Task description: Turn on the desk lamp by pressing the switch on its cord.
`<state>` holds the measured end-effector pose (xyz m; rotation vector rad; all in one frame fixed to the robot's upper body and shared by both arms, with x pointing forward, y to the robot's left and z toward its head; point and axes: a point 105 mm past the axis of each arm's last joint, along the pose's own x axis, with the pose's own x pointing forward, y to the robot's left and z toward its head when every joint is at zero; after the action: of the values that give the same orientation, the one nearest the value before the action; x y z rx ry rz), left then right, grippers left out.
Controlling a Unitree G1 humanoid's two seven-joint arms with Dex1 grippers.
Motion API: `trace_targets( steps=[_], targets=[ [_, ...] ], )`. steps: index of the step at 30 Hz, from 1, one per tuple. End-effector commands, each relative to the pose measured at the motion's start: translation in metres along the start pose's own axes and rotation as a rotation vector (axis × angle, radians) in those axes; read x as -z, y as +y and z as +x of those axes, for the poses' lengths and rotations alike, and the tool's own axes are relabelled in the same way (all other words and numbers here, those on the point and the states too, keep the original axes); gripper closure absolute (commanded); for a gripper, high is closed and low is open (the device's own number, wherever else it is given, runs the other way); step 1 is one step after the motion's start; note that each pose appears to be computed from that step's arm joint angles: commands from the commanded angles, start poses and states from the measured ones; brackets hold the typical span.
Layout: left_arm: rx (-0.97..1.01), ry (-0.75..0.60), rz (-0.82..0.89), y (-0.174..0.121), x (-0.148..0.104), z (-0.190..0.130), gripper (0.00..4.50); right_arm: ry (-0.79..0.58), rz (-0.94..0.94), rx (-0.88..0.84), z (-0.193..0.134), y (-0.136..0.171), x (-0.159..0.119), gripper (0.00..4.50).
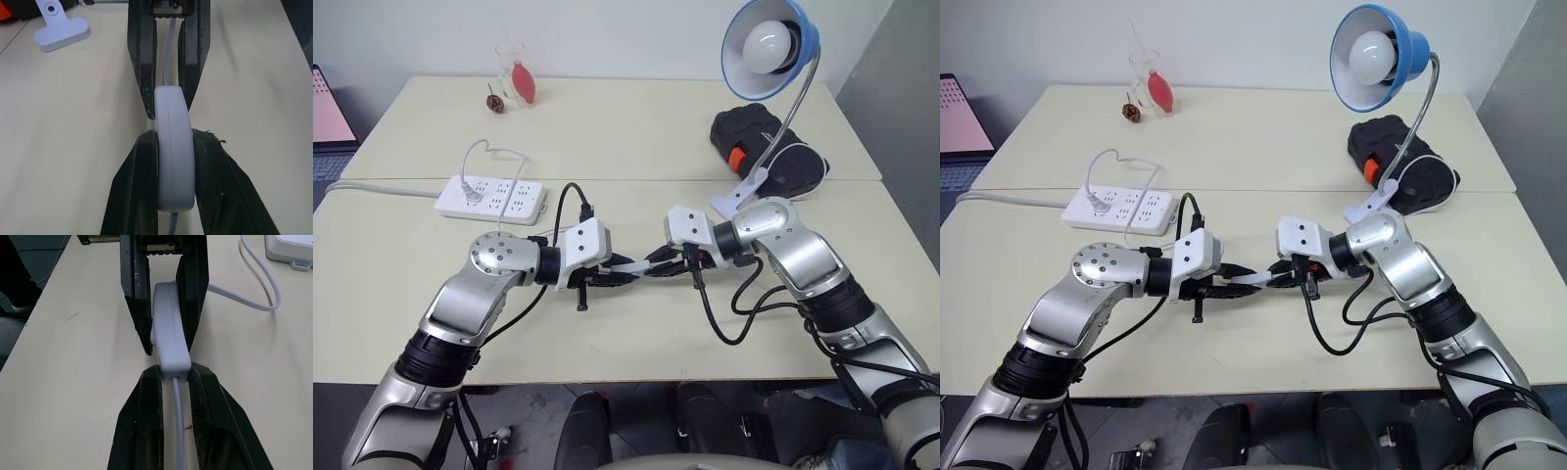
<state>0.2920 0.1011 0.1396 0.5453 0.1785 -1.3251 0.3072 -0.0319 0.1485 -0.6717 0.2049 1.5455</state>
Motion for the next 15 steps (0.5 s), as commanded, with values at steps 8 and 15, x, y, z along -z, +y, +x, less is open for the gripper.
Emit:
trace_targets(
  steps=[8, 15],
  targets=[
    [-0.045, -0.034, 0.122, 0.008, -0.015, -0.008, 2.62, -0.048, -0.086, -0.009, -0.001, 0.0, -0.022, 4.12],
    [0.047, -0.02, 0.062, -0.013, -0.012, -0.016, 2.28, -0.048, -0.083, -0.005, -0.001, -0.001, -0.021, 4.12]
  ],
)
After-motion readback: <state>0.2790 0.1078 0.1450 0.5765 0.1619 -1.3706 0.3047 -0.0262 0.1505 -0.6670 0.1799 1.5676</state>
